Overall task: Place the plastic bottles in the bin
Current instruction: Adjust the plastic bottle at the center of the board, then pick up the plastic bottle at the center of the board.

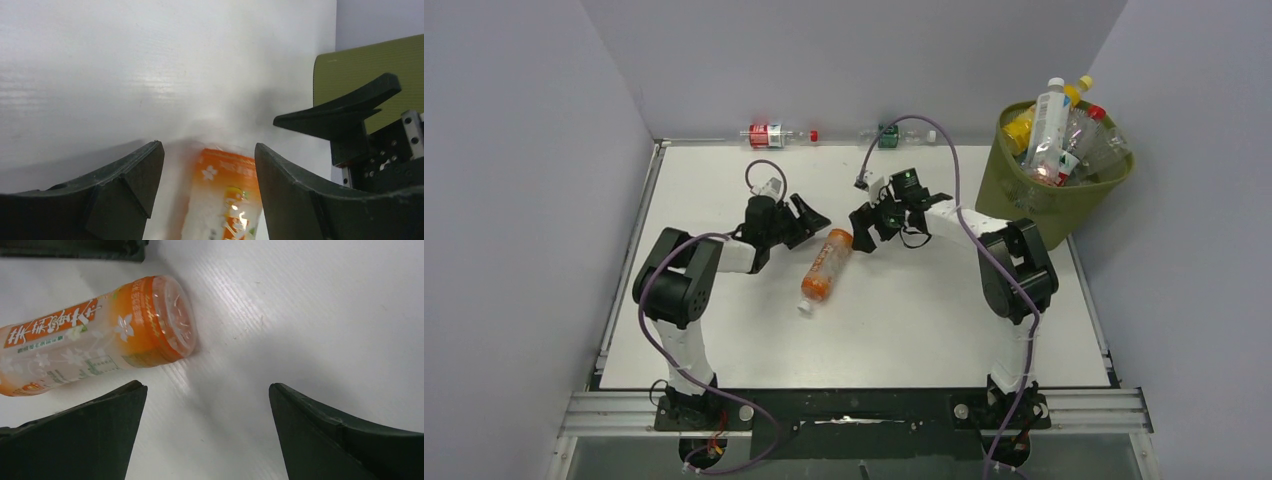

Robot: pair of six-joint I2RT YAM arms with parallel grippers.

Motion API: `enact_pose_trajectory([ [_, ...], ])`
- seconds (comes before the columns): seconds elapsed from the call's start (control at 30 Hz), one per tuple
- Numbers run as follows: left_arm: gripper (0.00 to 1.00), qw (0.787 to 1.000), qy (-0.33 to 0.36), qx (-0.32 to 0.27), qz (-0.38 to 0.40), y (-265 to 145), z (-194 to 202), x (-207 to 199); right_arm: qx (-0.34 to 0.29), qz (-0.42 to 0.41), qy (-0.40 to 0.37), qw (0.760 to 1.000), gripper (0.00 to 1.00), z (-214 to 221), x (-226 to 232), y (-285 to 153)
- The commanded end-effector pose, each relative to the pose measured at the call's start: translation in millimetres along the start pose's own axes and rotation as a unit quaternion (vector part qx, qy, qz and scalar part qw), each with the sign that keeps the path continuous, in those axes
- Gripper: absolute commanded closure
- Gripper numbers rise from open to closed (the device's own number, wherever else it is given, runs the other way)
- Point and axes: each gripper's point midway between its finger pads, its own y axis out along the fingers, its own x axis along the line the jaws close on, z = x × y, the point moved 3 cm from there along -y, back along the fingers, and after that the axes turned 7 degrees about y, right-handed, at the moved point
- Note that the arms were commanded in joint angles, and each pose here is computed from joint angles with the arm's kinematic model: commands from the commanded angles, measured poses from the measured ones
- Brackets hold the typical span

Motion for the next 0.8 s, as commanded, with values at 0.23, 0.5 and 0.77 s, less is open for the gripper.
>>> enact_pose_trajectory([
  [0.23,0.34,0.999,0.002,-0.006,0.034,-50,19,-33,-0.036,0.083,0.15,0.985,0.02,-26,42,-55],
  [0.5,0.34,0.999,0.01,-0.01,0.036,-72,29,-46,-0.043,0.019,0.295,0.954,0.02,-14,89,-51],
  [0.77,0.33,0.999,0.018,-0.003,0.036,-84,46,-55,-0.032,0.028,0.387,0.921,0.02,7,96,-37],
])
